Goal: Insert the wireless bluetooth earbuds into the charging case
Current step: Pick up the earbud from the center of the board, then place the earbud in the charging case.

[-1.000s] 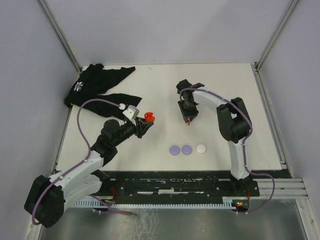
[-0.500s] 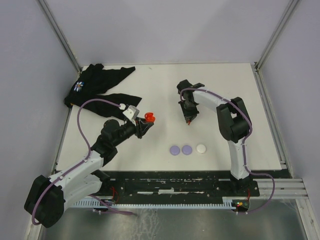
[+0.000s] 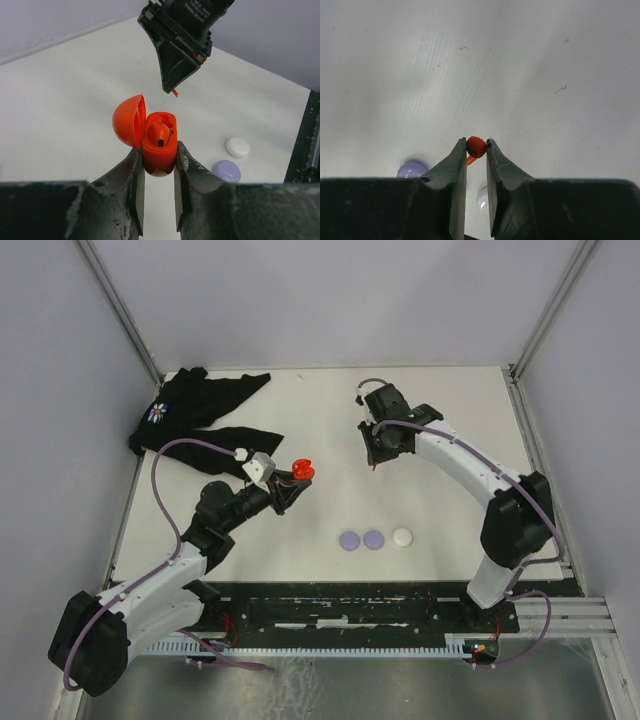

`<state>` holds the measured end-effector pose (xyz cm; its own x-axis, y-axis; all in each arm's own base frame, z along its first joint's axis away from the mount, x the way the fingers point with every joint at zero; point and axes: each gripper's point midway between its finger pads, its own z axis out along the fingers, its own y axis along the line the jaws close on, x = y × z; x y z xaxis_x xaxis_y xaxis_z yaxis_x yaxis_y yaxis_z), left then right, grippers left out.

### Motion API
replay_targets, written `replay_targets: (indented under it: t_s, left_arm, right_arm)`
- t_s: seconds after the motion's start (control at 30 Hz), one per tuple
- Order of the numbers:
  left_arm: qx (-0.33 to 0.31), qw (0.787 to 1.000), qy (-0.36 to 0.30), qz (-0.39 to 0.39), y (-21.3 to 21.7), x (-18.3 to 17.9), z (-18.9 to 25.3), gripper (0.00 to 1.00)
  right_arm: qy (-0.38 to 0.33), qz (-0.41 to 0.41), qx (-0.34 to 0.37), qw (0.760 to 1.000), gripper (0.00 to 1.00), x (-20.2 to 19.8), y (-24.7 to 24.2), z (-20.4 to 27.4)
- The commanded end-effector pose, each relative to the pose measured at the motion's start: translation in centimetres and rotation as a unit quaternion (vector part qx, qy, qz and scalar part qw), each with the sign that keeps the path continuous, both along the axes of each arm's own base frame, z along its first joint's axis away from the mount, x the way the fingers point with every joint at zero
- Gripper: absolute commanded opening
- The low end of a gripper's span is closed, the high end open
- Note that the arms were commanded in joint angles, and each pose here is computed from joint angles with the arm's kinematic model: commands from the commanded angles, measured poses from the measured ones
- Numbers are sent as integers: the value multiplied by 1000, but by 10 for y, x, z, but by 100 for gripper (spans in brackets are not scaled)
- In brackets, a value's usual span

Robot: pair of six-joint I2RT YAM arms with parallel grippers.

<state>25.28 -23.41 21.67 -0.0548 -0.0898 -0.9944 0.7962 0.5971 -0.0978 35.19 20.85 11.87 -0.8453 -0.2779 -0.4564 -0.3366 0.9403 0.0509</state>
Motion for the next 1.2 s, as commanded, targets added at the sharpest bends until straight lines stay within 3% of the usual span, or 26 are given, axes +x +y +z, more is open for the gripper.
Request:
replay_targets:
  t_s: [0.0, 0.23, 0.5, 0.7, 1.17]
  left_arm:
    - [-25, 995, -93, -30, -4, -9, 41, 3]
    - [-33, 988, -140, -51, -9, -15, 61, 3]
    - [-43, 985, -152, -68, -17, -11, 83, 3]
    - [-59, 982, -156, -91, -24, -14, 97, 3]
    - [-89, 978, -152, -110, -28, -19, 120, 3]
  right_arm:
    - [-115, 50, 48, 991, 23, 1, 19, 69]
    - [-258, 137, 114, 950, 22, -27, 48, 149]
    - [-401, 212, 202, 868, 22, -67, 72, 231]
    - [-453, 264, 264, 809, 23, -95, 95, 260]
    - [-451, 326, 282, 781, 22, -115, 131, 257]
